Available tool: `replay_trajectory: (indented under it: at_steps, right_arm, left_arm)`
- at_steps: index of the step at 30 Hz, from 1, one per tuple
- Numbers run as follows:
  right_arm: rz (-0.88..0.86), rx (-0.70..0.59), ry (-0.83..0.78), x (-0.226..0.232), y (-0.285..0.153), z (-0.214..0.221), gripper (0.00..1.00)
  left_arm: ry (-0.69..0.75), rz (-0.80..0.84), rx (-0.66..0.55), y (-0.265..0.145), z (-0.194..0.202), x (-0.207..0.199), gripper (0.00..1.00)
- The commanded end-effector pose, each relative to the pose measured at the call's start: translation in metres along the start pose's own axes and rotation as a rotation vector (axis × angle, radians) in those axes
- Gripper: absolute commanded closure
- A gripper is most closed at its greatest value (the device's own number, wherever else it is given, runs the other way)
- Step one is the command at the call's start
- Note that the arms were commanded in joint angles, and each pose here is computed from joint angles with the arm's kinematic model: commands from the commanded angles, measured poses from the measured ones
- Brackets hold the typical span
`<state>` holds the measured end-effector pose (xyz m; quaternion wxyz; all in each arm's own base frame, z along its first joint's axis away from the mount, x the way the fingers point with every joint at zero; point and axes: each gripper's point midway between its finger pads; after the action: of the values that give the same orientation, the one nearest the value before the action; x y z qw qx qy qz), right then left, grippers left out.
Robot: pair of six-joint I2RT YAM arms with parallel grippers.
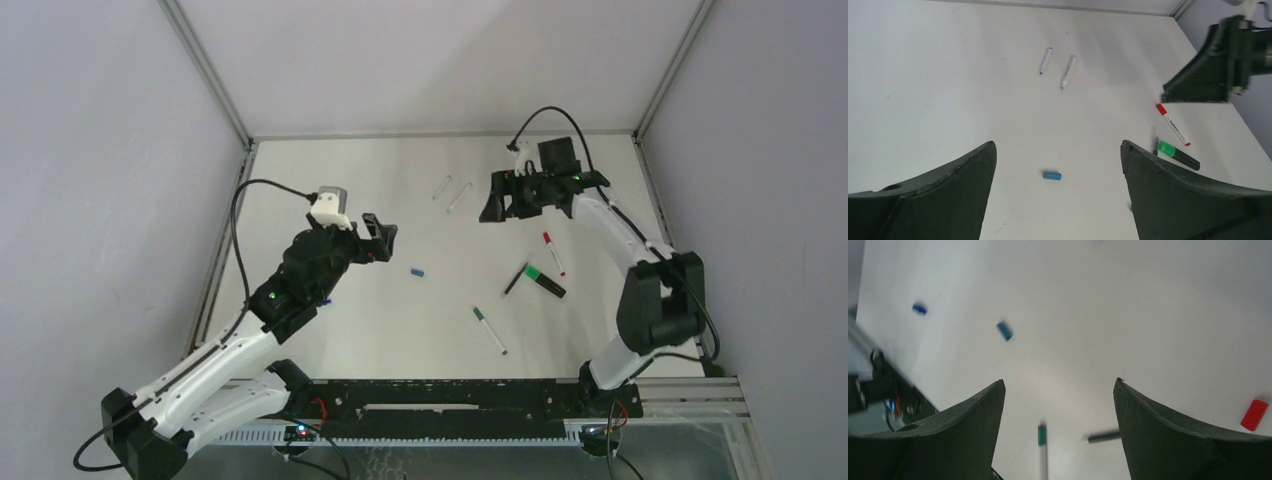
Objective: Insert the pens into the pen caps
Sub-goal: Place the pen at the center of the board, then move the pen to the center of the board.
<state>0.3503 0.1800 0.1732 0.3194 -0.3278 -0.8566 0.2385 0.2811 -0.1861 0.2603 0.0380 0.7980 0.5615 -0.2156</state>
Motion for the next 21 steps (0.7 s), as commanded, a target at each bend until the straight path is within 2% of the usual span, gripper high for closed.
replay_trajectory:
  at_steps: [1, 4, 7, 10, 14, 18, 21]
  right_arm:
    - [0.221, -0.071, 0.159, -0.027, 0.028, -0.040, 0.14]
    - [0.322, -0.079, 0.276, -0.039, 0.053, -0.059, 0.17]
    - [0.323, -0.030, 0.314, -0.042, 0.079, -0.071, 0.28]
    - [0.338, 0.014, 0.327, -0.051, 0.107, -0.075, 0.35]
    - [0.396, 0.021, 0.315, -0.066, 0.131, -0.083, 0.38]
    - [0.422, 0.032, 0.308, -0.078, 0.155, -0.080, 0.52]
    - [0.448, 0.038, 0.290, -0.087, 0.171, -0.077, 0.54]
  left_arm:
    - [-0.084, -0.027, -0.074, -0.011, -0.011, 0.012, 0.05]
    - [-0.094, -0.078, -0.078, -0.012, -0.010, 0.024, 0.06]
    - [-0.100, -0.104, -0.075, -0.010, -0.007, 0.031, 0.06]
    - [-0.096, -0.125, -0.063, -0.005, -0.004, 0.036, 0.06]
    - [-0.096, -0.140, -0.058, -0.002, -0.003, 0.039, 0.06]
    - [-0.104, -0.152, -0.044, 0.000, 0.002, 0.043, 0.07]
    - [-0.116, -0.154, -0.033, 0.003, 0.005, 0.044, 0.07]
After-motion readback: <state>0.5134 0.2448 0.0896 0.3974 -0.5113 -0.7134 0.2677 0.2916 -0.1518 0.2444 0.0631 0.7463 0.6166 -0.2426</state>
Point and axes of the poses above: each gripper's point midway between its finger pads, its own y axis out along the fingers, its own x axis along the line the jaws close on, z = x × y, and after that the axes turned 6 degrees about -y, right-handed
